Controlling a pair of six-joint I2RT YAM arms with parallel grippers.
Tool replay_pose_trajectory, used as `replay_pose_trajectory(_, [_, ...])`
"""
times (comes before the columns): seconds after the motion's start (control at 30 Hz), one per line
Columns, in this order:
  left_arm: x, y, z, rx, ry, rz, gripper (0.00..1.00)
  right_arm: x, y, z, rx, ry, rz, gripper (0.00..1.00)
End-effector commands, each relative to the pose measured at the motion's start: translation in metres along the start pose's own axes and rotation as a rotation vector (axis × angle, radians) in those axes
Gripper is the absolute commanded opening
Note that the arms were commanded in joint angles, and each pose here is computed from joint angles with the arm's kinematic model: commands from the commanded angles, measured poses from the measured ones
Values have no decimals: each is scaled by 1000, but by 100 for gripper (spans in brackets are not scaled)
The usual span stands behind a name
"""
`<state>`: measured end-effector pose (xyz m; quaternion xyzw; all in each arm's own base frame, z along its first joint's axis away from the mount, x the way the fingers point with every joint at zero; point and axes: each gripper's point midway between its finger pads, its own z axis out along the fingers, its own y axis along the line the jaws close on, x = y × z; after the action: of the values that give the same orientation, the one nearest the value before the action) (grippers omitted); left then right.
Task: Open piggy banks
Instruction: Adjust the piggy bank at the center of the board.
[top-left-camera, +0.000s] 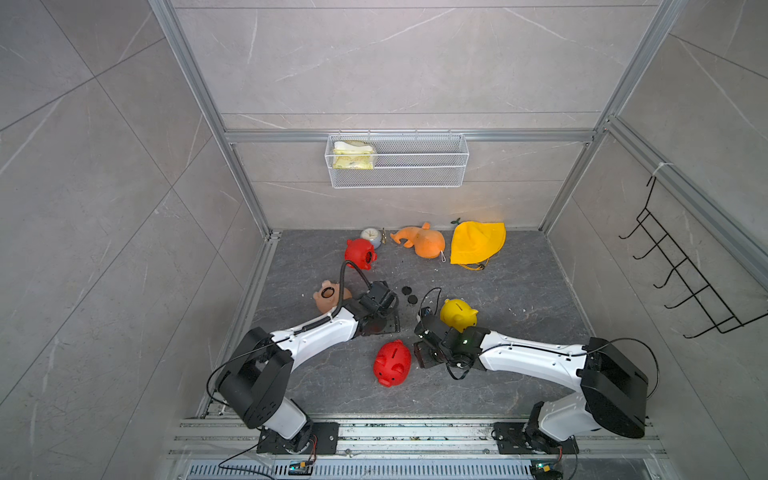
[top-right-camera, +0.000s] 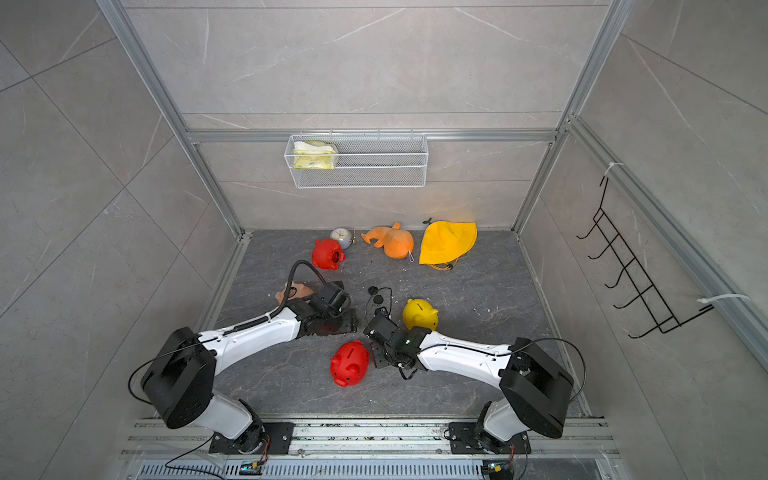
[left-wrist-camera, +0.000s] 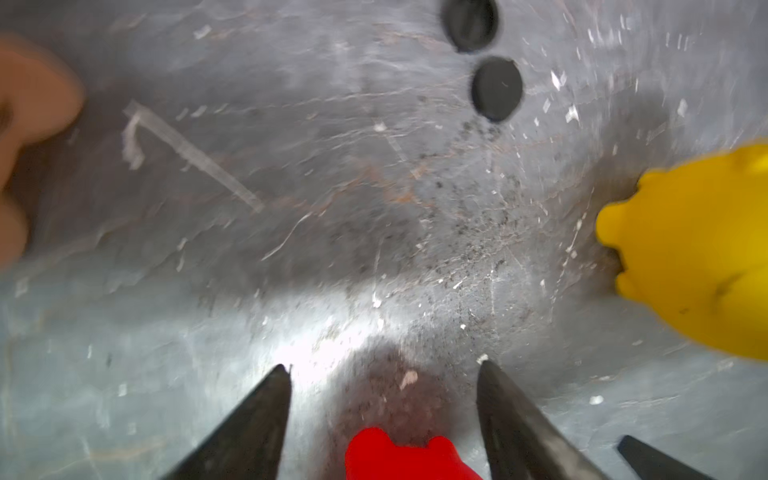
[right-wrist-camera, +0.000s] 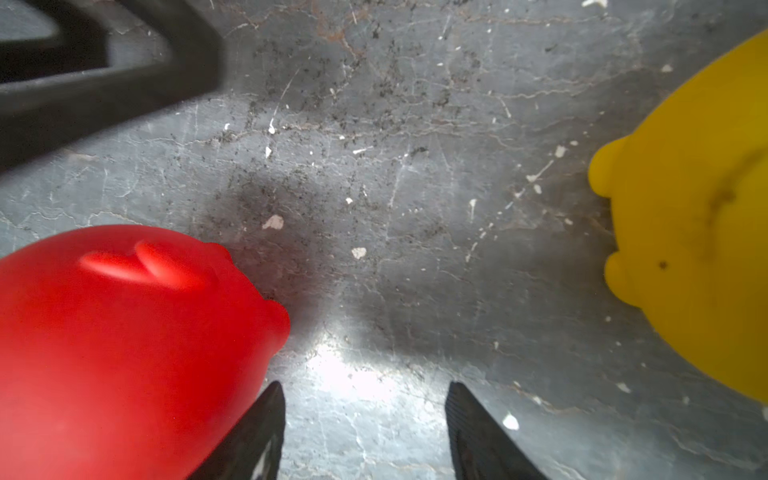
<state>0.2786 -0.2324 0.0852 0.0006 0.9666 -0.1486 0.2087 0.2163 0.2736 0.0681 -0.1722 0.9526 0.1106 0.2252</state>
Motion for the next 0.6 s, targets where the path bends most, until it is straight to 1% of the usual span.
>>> replay_pose_trajectory(0.0, [-7, -12, -31, 115, -81, 18, 91, -1, -7, -5, 30, -21, -24, 66])
replay_pose_trajectory(0.03, [-4, -12, -36, 143, -92, 5, 98, -2, -8, -5, 37, -25, -29, 67])
replay_pose_trajectory(0.07, [-1, -14, -38, 178, -98, -3, 99, -4, -8, -6, 42, -31, -31, 68])
replay_pose_trajectory(0.2, [12, -18, -47, 307, -143, -54, 100, -9, -5, -5, 31, -50, -33, 68])
replay_pose_trajectory(0.3, [20, -17, -46, 370, -182, -79, 100, -6, 7, -1, -39, -40, -31, 66])
replay_pose_trajectory(0.37, [27, -18, -43, 384, -183, -83, 100, -2, 16, 0, -99, -40, -19, 63])
replay_pose_trajectory(0.47, [35, -27, -41, 393, -196, -63, 100, 3, 29, 2, -183, -36, 3, 59])
replay_pose_trajectory(0.57, [42, -34, -37, 382, -196, -56, 100, 10, 41, 2, -227, -24, -4, 56])
